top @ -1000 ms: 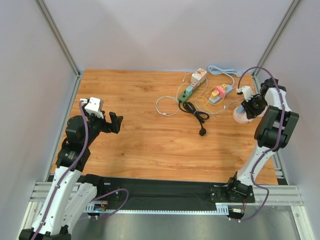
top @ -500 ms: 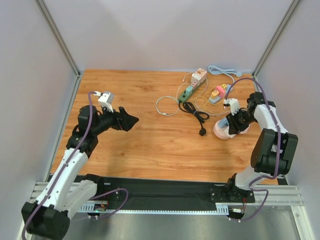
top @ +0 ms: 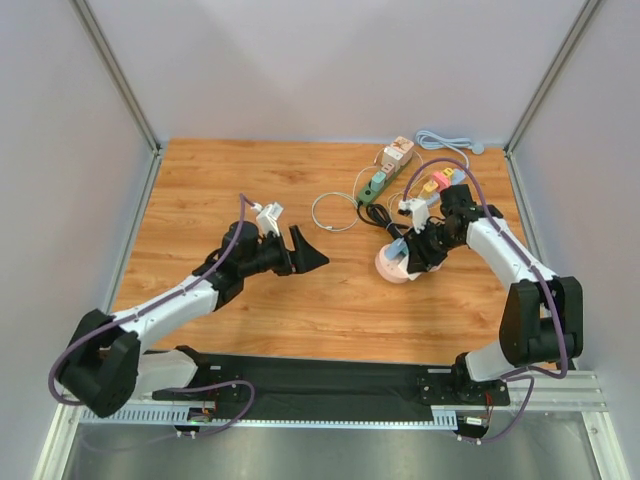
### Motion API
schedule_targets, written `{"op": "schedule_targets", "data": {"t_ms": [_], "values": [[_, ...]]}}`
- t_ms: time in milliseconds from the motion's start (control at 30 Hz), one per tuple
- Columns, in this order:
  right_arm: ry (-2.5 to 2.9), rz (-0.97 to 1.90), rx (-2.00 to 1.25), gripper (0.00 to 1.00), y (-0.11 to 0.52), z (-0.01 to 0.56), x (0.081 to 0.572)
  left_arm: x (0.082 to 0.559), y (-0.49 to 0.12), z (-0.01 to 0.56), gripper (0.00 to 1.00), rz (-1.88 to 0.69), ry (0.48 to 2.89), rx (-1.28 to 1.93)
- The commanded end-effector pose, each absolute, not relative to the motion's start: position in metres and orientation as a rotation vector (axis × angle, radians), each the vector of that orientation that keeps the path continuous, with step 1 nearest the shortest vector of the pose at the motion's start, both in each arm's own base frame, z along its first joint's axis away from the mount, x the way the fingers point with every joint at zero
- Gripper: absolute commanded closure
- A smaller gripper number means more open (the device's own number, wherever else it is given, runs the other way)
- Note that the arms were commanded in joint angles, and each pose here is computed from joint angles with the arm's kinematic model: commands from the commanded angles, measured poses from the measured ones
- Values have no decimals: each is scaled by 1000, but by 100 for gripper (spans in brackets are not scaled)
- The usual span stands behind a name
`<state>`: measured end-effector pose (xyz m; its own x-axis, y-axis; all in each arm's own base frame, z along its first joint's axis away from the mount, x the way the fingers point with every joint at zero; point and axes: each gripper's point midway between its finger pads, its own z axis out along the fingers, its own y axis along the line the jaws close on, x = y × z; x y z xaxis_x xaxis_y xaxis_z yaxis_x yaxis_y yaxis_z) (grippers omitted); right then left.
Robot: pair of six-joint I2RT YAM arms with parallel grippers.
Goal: Pull the plug off the socket
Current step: Remove the plug from the socket.
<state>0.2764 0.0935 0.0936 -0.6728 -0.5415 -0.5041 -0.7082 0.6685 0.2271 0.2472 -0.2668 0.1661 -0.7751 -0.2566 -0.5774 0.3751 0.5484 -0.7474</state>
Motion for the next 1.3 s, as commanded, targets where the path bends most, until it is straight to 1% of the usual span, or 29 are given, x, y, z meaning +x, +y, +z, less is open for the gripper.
{"op": "schedule_targets", "data": {"t_ms": [0,167,200,367,533,633,767,833,933,967,1033,1067,1267], "values": [[2445,747,-869,100,133,112,282,258,-295,179,2,-1356,2054,-24],[2420,815,-861,100,164,116,277,261,-326,160,4,-1390,2115,-84],[2409,823,-876,100,171,117,274,258,-334,148,5,-1392,2155,-86],[2396,850,-786,100,192,125,280,260,-359,130,10,-1427,2219,-144],[2382,888,-757,100,205,125,278,268,-367,127,12,-1439,2218,-196],[2379,933,-727,100,212,128,277,272,-372,124,17,-1438,2234,-203],[2375,969,-685,100,218,133,280,275,-380,114,31,-1439,2282,-208],[2372,976,-677,100,219,135,282,274,-382,111,36,-1442,2296,-217],[2393,1022,-616,100,224,137,282,274,-383,103,50,-1433,2323,-228],[2397,1030,-609,100,225,137,281,275,-383,102,66,-1433,2325,-230],[2401,1044,-596,100,226,138,281,276,-382,98,87,-1412,2331,-245],[2399,1046,-592,100,226,140,281,276,-378,93,100,-1388,2350,-264],[2352,972,-563,100,210,158,289,278,-358,73,100,-1229,2399,-355]]}}
